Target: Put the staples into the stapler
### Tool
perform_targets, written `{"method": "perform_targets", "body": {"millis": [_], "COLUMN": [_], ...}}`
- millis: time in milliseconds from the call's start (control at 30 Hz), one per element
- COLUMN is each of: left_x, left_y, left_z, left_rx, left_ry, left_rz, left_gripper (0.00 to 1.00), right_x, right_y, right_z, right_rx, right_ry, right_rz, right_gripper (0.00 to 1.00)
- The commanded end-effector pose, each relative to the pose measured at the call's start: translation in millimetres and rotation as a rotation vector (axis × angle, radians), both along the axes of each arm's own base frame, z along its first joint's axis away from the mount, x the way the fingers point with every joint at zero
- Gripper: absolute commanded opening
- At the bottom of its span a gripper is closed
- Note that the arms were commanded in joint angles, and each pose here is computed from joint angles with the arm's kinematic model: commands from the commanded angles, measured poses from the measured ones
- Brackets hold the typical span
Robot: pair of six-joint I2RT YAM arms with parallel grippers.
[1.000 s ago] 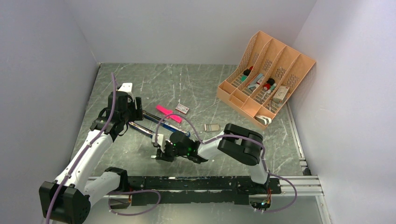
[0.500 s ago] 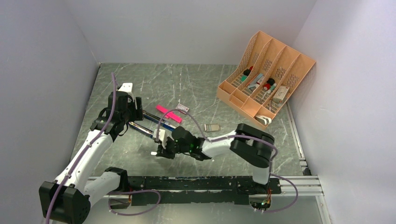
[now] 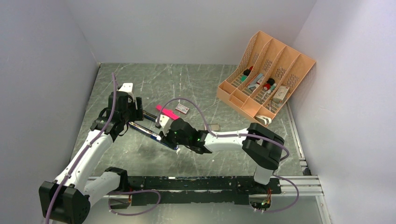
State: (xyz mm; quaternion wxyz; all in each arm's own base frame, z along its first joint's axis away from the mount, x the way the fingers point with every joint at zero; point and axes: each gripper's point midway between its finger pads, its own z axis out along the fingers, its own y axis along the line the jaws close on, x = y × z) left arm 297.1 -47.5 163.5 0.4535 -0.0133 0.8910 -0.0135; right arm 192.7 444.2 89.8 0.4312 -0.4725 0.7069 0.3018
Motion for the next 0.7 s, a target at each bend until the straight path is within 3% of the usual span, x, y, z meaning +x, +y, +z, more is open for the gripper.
{"method": "perform_targets", "body": {"millis": [0, 367, 400, 433, 467, 667], "left_x": [2.0, 1.6, 1.4, 1.5, 1.5, 1.2], "left_y": [-2.4, -1.3, -1.1, -2.3, -3.5, -4.0], "left_z": [7.2, 7.5, 7.9, 8.0, 8.0, 7.3], "left_rx": [0.002, -0.003, -0.004, -0.006, -0.009, -0.008], "left_ry": [-0.029, -0.025, -0.024, -0.025, -0.024, -0.022], "left_rz": [-0.016, -0.001, 0.001, -0.007, -0.013, -0.018], "left_gripper": [0.73, 0.77, 0.80, 0.96, 1.00, 1.00], "right_x": [13.0, 27.5, 28.4, 29.2, 28.5, 28.4], "right_y": [-8.2, -6.5, -6.9, -6.6, -6.0, -3.8], "right_z": [-16.0, -16.1, -17.0, -16.6, -17.2, -20.3], "right_rx": [-0.081, -0.078, -0.080, -0.080, -0.082, -0.098], "right_ry": [0.037, 0.081, 0.084, 0.085, 0.087, 0.100], "right_rz": [-0.097, -0.138, -0.140, -0.140, -0.137, -0.125], "right_gripper": [0.00, 0.00, 0.00, 0.00, 0.00, 0.00]}}
